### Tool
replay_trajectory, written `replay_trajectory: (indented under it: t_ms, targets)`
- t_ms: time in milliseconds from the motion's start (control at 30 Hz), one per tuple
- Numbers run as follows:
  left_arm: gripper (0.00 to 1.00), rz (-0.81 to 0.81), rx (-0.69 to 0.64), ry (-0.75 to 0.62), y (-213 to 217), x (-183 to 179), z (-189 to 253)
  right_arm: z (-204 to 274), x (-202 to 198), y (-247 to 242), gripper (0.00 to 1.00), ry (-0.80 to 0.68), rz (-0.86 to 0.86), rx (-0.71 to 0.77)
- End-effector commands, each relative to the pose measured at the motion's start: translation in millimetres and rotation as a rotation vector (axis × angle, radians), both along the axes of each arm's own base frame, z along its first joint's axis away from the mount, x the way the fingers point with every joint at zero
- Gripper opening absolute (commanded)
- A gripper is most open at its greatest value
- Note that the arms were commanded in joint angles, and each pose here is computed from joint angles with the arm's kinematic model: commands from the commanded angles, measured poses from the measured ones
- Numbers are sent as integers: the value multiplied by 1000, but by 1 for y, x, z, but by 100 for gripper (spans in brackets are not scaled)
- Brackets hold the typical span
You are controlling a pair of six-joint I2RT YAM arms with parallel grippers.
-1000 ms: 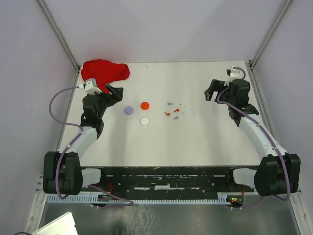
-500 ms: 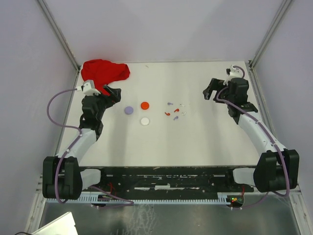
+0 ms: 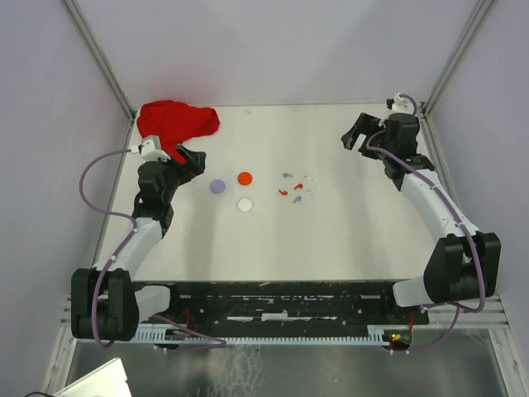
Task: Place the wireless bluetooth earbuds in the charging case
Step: Pick up the charging case at the center of the board.
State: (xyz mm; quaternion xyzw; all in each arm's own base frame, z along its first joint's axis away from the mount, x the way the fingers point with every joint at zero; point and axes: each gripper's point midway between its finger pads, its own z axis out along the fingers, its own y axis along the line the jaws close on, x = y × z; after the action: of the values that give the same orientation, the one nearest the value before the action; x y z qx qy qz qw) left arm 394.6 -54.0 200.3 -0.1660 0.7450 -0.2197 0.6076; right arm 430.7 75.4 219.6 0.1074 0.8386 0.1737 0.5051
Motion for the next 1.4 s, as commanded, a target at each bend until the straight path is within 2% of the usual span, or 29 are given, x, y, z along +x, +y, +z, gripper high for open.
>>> replay_trajectory:
  t_ms: [0, 167, 300, 600, 733, 967, 1200, 1367]
  targets:
    - [99, 6, -36, -87, 1, -9, 38, 35, 9, 22, 99, -55, 64, 112]
    - [99, -21, -15, -89, -3, -16, 48, 54, 11, 61, 99, -88, 157, 71]
    - [99, -45, -4, -95, -6, -17, 50, 53, 10, 89, 99, -63, 224, -104]
    - [99, -46, 27, -106, -4, -16, 38, 37, 0, 84, 99, -47, 220, -291]
    - [99, -42, 17, -98, -4, -11, 38, 25, 0, 82, 99, -39, 222, -312]
    - [99, -77, -11, -81, -11, -17, 28, 10, 18, 118, 99, -19, 299, -251]
    - [99, -103, 22, -75, -14, -22, 33, 6, 16, 163, 99, 8, 355, -347]
    - [99, -82, 54, -60, -8, -20, 31, 9, 15, 172, 99, -13, 359, -394]
